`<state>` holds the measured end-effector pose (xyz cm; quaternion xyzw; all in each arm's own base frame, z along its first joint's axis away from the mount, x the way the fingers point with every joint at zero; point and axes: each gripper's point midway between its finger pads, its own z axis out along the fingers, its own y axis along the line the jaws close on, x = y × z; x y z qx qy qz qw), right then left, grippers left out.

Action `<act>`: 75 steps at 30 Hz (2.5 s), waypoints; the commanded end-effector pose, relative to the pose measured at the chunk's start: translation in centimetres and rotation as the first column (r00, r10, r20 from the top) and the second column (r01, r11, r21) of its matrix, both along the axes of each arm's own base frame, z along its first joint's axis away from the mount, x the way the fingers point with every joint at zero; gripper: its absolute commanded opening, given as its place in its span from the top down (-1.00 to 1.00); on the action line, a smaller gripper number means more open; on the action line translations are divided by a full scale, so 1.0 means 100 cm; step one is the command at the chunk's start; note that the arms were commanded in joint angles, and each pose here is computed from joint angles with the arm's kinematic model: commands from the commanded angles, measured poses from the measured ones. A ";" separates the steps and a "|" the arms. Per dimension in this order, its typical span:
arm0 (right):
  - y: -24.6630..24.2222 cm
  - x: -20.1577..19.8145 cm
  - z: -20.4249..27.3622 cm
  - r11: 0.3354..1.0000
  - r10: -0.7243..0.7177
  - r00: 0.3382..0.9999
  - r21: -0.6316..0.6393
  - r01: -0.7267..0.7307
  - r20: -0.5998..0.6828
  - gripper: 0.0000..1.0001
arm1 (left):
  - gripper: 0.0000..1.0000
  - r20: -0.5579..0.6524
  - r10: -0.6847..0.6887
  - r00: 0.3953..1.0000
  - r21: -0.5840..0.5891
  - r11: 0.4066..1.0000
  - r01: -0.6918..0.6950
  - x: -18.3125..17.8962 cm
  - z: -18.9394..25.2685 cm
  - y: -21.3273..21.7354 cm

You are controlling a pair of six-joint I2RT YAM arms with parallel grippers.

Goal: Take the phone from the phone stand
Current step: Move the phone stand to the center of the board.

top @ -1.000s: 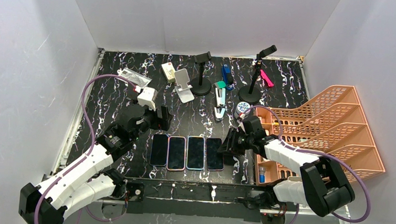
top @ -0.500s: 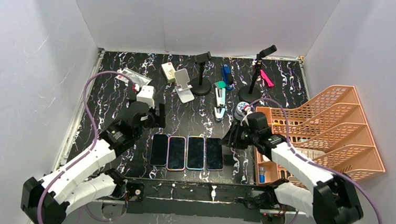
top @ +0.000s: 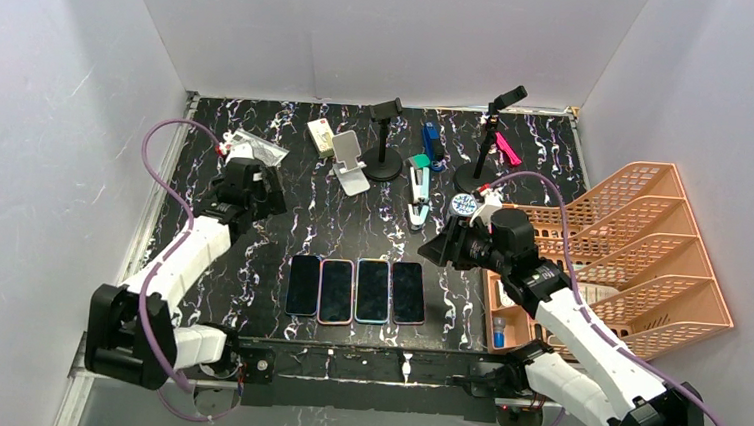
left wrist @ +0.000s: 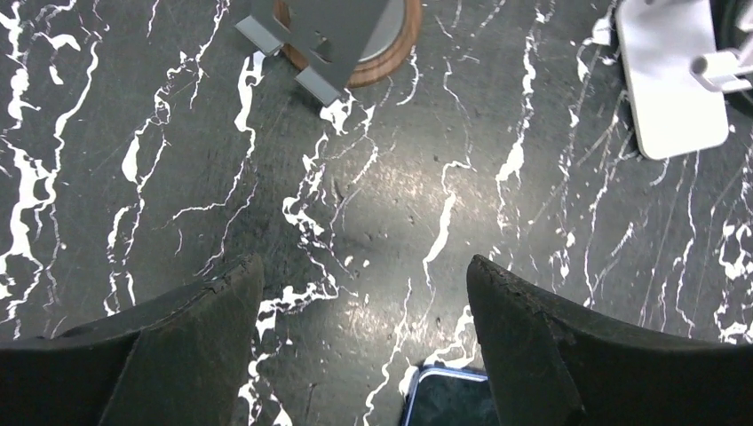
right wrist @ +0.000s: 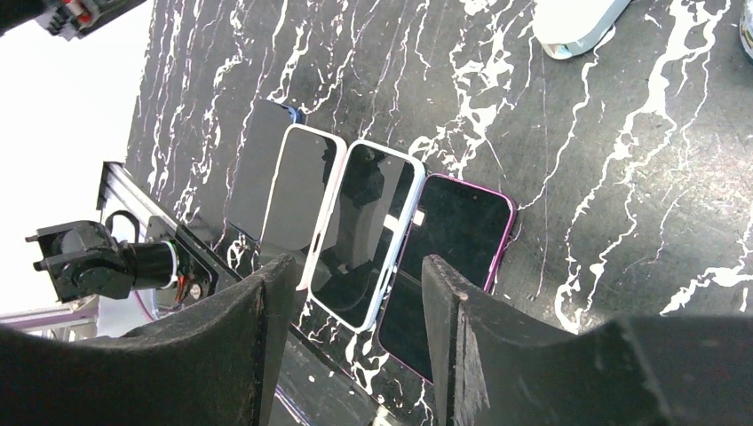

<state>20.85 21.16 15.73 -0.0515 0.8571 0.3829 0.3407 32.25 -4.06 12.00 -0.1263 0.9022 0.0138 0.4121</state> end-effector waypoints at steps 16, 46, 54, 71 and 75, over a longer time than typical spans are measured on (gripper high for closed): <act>0.006 -0.001 0.029 0.996 0.042 0.991 0.078 -0.052 0.128 -0.24 | -0.55 0.282 0.410 0.867 -0.391 0.875 -0.286 0.074 -0.007 0.096; 0.003 -0.001 0.020 0.996 0.012 0.992 0.087 -0.023 0.124 -0.23 | 0.37 0.002 0.578 0.816 -0.713 0.573 -0.404 0.132 -0.093 0.122; 0.004 -0.001 0.019 0.996 0.020 0.993 0.079 -0.030 0.120 -0.22 | 0.51 -0.015 0.499 0.866 -0.734 0.583 -0.349 0.142 -0.106 0.089; 0.001 -0.005 0.017 0.996 0.015 0.993 0.084 -0.025 0.116 -0.22 | 0.56 -0.027 0.426 0.904 -0.768 0.570 -0.292 0.122 -0.114 0.038; -0.001 -0.006 0.016 0.997 0.008 0.993 0.078 -0.017 0.119 -0.22 | 0.56 -0.012 0.404 0.915 -0.773 0.577 -0.265 0.130 -0.109 0.028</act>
